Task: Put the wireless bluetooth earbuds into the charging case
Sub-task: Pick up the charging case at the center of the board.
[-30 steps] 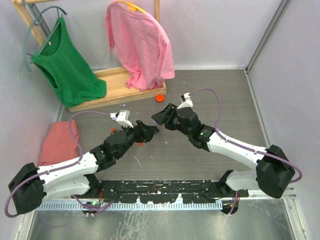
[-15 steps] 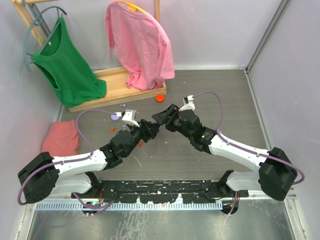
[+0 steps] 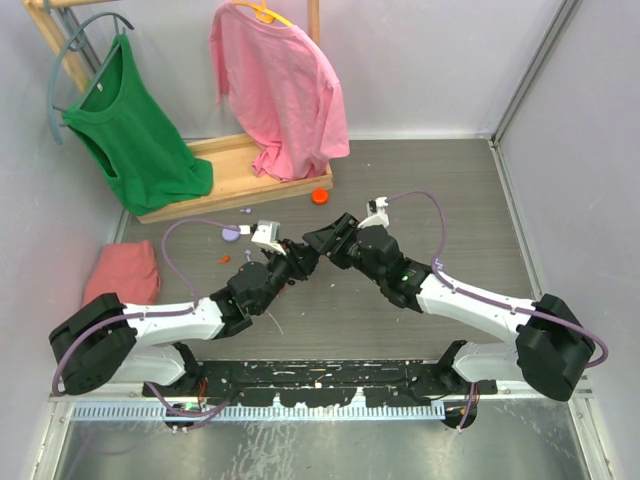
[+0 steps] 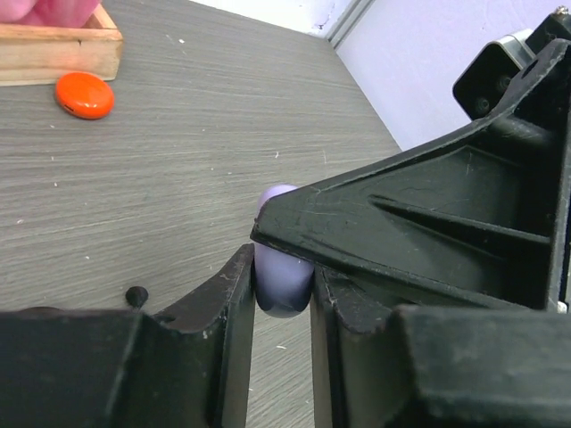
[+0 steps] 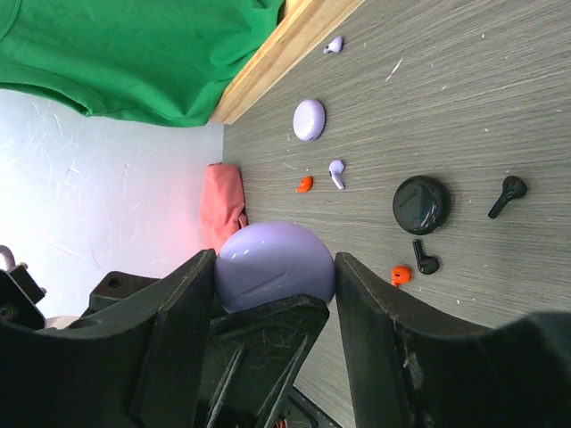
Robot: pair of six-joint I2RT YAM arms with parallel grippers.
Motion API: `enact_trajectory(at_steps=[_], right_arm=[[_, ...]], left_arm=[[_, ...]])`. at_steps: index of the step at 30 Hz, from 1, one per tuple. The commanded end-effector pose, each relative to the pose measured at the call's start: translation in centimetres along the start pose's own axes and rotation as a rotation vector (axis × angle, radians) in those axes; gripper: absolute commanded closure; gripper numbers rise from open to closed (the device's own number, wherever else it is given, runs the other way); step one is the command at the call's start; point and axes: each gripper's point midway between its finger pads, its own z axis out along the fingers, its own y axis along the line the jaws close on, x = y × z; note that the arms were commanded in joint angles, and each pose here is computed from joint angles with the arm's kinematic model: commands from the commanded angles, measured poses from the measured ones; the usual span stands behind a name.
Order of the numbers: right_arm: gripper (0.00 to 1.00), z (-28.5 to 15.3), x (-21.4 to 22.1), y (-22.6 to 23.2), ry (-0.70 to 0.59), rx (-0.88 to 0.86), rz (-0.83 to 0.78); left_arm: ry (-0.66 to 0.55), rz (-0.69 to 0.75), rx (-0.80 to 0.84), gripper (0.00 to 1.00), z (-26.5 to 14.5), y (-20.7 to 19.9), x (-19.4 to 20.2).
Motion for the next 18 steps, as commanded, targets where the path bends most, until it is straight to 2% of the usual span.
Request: enact_trajectory(at_steps=[1, 4, 7, 13, 18], right_arm=[[0.50, -1.0, -1.6, 2.7, -0.064, -0.084, 0.018], [0.44, -1.2, -1.9, 3.0, -0.071, -0.096, -0.008], [0.32, -1.7, -2.3, 3.4, -0.083, -0.106, -0.072], [0.08, -2.9, -3.7, 5.2, -0.096, -0.143, -0.275], [0.06, -4.5, -4.5, 7.3, -0.087, -0.251, -0.540]], left_arm=[[-0.127, -0.030, 0.010, 0.81, 0.2, -0.8, -3.3], [-0.110, -0.010, 0.009, 0.93, -0.1, -0.6, -3.0], [-0.060, 0.021, 0.024, 0.99, -0.2, -0.5, -2.5], [0.045, 0.019, 0.128, 1.00, -1.0, 0.2, -2.4], [0.128, 0.032, 0.248, 1.00, -2.3, -0.1, -2.7]])
